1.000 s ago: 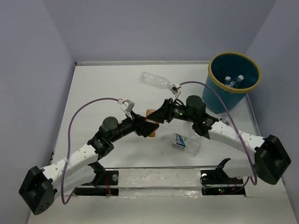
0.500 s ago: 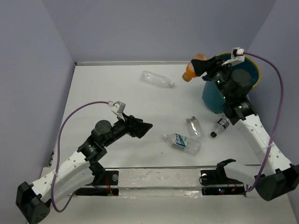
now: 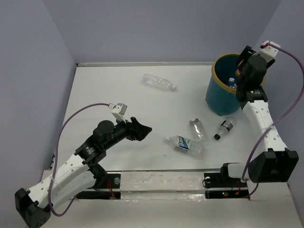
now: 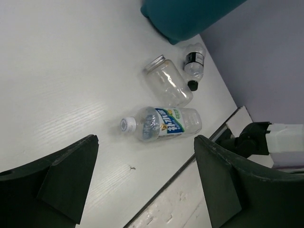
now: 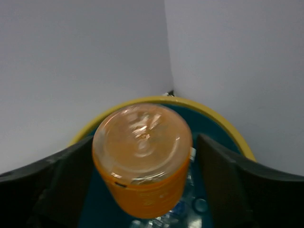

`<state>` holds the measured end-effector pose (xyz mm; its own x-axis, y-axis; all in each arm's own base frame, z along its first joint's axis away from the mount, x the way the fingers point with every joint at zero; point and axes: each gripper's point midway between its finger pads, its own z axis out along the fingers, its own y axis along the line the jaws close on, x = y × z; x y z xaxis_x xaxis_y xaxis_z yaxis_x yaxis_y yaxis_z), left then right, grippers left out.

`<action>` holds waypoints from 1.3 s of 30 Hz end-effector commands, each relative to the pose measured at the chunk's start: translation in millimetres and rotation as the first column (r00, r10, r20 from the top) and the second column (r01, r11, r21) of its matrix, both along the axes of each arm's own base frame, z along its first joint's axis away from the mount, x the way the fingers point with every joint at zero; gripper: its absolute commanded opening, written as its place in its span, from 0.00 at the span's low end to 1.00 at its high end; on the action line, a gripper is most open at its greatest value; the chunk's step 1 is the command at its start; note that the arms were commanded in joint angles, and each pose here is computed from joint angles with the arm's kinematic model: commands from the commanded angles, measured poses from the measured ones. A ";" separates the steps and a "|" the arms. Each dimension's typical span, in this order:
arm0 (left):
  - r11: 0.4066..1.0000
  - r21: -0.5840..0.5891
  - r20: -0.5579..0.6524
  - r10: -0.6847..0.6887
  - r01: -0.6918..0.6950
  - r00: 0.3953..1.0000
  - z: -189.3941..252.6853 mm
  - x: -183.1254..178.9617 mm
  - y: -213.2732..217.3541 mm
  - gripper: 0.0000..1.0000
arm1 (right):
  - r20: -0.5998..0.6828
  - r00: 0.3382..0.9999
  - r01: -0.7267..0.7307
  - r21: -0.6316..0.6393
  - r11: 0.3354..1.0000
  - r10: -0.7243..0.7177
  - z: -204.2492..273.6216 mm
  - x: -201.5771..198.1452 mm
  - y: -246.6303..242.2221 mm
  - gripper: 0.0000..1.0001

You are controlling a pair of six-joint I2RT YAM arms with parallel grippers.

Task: Put the plastic bottles in the bin

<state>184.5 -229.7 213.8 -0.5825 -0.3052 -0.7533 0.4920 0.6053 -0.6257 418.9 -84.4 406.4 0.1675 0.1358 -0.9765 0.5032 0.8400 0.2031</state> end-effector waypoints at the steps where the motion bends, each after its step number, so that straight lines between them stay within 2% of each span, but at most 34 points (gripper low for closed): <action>1: 0.994 0.052 0.087 0.087 -0.092 0.992 45.9 -2.6 31.3 0.91 | 0.091 0.996 -0.027 0.025 0.999 0.024 31.7 -15.3 5.0 1.00; 2: 0.993 0.054 0.111 0.099 -0.105 0.989 56.0 -3.4 36.5 0.91 | 0.081 0.995 -0.063 0.036 0.997 0.060 40.4 -19.1 11.1 1.00; 3: 0.991 0.043 0.169 0.119 -0.127 0.979 78.8 -4.2 44.8 0.92 | 0.091 0.982 -0.173 0.056 0.983 0.168 47.8 -20.7 29.8 1.00; 4: 0.985 0.048 0.206 0.150 -0.164 0.967 92.9 -3.6 54.8 0.92 | 0.094 0.937 -0.343 0.072 0.937 0.336 56.9 -24.9 60.7 1.00; 5: 0.984 0.045 0.210 0.161 -0.174 0.964 97.1 -3.4 57.3 0.92 | 0.068 0.939 -0.342 0.081 0.936 0.337 53.6 -27.2 61.0 0.97; 6: 0.982 0.048 0.240 0.166 -0.183 0.957 103.2 -4.0 61.3 0.92 | 0.077 0.850 -0.528 0.112 0.842 0.522 54.6 -33.5 101.0 0.94; 7: 0.980 0.047 0.256 0.176 -0.195 0.950 106.6 -3.0 64.0 0.92 | 0.040 0.773 -0.632 0.144 0.762 0.634 41.7 -41.1 130.0 0.90; 8: 0.973 0.045 0.269 0.208 -0.228 0.940 108.5 -0.3 70.1 0.92 | 0.001 0.638 -0.755 0.196 0.626 0.770 18.9 -54.8 181.4 0.89; 10: 0.963 0.050 0.275 0.240 -0.263 0.931 105.7 3.3 75.8 0.93 | -0.074 0.503 -0.834 0.222 0.506 0.861 -15.2 -87.1 229.5 0.88; 11: 0.952 0.063 0.279 0.271 -0.299 0.921 98.2 7.4 81.5 0.93 | -0.129 0.385 -0.883 0.237 0.406 0.914 -37.1 -111.2 266.4 0.88; 12: 0.945 0.068 0.274 0.290 -0.319 0.917 92.6 9.5 84.6 0.93 | -0.199 0.320 -0.881 0.296 0.368 0.926 -76.4 -125.7 279.1 0.89; 14: 0.935 0.067 0.274 0.319 -0.349 0.908 86.7 12.1 89.5 0.93 | -0.304 0.208 -0.863 0.391 0.320 0.930 -124.1 -159.4 291.4 0.90; 15: 0.934 0.074 0.275 0.317 -0.348 0.908 82.7 11.8 90.0 0.93 | -0.369 0.112 -0.844 0.454 0.284 0.923 -157.0 -188.9 301.8 0.90; 16: 0.933 0.072 0.276 0.321 -0.353 0.906 83.7 11.9 90.9 0.93 | -0.382 0.062 -0.848 0.467 0.251 0.922 -166.5 -201.4 311.5 0.90; 17: 0.930 0.076 0.283 0.326 -0.360 0.902 84.6 12.5 92.6 0.93 | -0.429 0.006 -0.832 0.499 0.243 0.903 -182.8 -221.6 312.5 0.90; 18: 0.922 0.082 0.289 0.342 -0.379 0.894 84.6 14.9 95.9 0.93 | -0.482 -0.015 -0.834 0.489 0.255 0.876 -193.6 -238.6 319.1 0.92; 20: 0.912 0.099 0.284 0.357 -0.398 0.890 81.4 17.3 99.0 0.93 | -0.581 -0.027 -0.809 0.490 0.324 0.813 -215.8 -253.7 310.5 0.94; 21: 0.912 0.111 0.279 0.354 -0.396 0.893 77.9 18.3 97.7 0.93 | -0.619 0.032 -0.789 0.466 0.400 0.785 -220.2 -249.0 303.1 0.97; 24: 0.913 0.127 0.267 0.344 -0.387 0.900 72.3 18.5 95.7 0.93 | -0.653 -0.002 -0.788 0.468 0.400 0.758 -226.0 -251.3 306.6 1.00; 26: 0.910 0.126 0.267 0.351 -0.394 0.897 72.3 18.9 97.1 0.93 | -0.689 -0.004 -0.776 0.459 0.433 0.724 -235.4 -247.5 305.3 1.00; 27: 0.908 0.129 0.268 0.355 -0.398 0.896 71.6 19.1 98.0 0.93 | -0.722 -0.032 -0.771 0.457 0.443 0.691 -245.3 -244.3 308.7 1.00; 30: 0.908 0.132 0.267 0.354 -0.398 0.896 70.9 19.5 97.7 0.93 | -0.805 -0.028 -0.750 0.409 0.520 0.593 -260.4 -236.1 298.9 1.00; 31: 0.908 0.135 0.266 0.352 -0.396 0.898 70.2 19.8 97.1 0.93 | -0.838 -0.065 -0.739 0.405 0.538 0.542 -272.7 -238.0 295.2 1.00; 33: 0.909 0.144 0.264 0.345 -0.391 0.901 68.1 20.5 95.5 0.93 | -0.877 -0.060 -0.739 0.359 0.570 0.476 -282.9 -231.8 288.6 1.00; 35: 0.912 0.147 0.263 0.336 -0.382 0.904 67.8 20.8 93.2 0.93 | -0.889 -0.081 -0.749 0.352 0.561 0.450 -285.8 -230.5 289.0 1.00; 37: 0.913 0.156 0.259 0.330 -0.377 0.908 65.6 21.5 91.5 0.93 | -0.893 -0.136 -0.764 0.369 0.528 0.428 -294.3 -232.3 293.5 1.00; 39: 0.915 0.160 0.258 0.324 -0.370 0.910 64.9 21.4 90.3 0.93 | -0.906 -0.151 -0.776 0.356 0.521 0.394 -301.4 -229.9 292.5 1.00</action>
<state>201.6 -137.2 276.1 -0.2942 -0.2985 -0.9079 0.3304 0.8596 -0.3897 180.0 209.3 96.8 -0.7780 -0.5328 -0.3328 -0.5483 0.8345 -0.0544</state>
